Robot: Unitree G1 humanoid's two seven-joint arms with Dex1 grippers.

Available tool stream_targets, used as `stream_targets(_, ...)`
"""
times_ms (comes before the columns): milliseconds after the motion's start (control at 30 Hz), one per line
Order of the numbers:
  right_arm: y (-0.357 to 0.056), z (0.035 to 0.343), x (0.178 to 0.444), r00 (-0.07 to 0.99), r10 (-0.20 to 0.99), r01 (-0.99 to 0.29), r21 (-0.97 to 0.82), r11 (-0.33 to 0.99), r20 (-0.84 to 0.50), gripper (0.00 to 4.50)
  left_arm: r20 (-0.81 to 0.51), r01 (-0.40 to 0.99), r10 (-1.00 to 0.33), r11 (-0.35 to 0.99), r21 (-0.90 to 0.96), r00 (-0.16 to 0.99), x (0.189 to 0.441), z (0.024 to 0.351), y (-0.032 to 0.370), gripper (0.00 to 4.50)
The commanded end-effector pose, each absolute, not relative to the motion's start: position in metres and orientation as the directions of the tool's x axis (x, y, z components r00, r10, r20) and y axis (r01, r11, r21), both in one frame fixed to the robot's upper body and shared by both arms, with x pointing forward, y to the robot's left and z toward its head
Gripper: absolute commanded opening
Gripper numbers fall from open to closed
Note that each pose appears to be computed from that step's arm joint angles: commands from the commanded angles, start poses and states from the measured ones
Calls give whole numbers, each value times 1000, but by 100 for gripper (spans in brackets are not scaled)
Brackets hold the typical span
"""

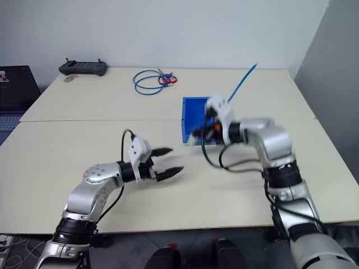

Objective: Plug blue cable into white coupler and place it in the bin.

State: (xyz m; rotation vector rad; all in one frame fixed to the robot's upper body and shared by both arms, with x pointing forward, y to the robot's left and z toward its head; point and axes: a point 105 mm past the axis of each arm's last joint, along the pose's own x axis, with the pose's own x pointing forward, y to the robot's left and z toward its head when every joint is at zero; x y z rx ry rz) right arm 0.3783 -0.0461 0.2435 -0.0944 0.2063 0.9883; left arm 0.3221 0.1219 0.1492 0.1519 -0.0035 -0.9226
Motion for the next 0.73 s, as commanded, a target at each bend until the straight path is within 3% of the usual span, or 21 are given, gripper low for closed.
stream_targets(33,-62,245,414,669,712,-709,103,697,-214,15,65,713,-723,690,126,688,317,189,125,448)
stream_targets(100,-66,241,433,725,649,-647,94,757,-232,15,82,705,-713,701,108,697,314,194,122,448)
stream_targets(167,-65,239,443,740,631,-629,90,772,-234,86,80,700,-706,708,95,703,312,194,119,450)
stream_targets(400,-65,244,455,753,618,-628,33,777,-227,239,67,615,-617,787,47,784,320,187,132,450)
stream_targets(633,-86,260,451,769,605,-628,-72,775,-207,401,81,523,-517,849,-76,852,339,185,147,450)
stream_targets(733,-117,268,444,808,566,-590,-229,774,-165,401,94,444,-436,891,-97,895,347,185,166,450)
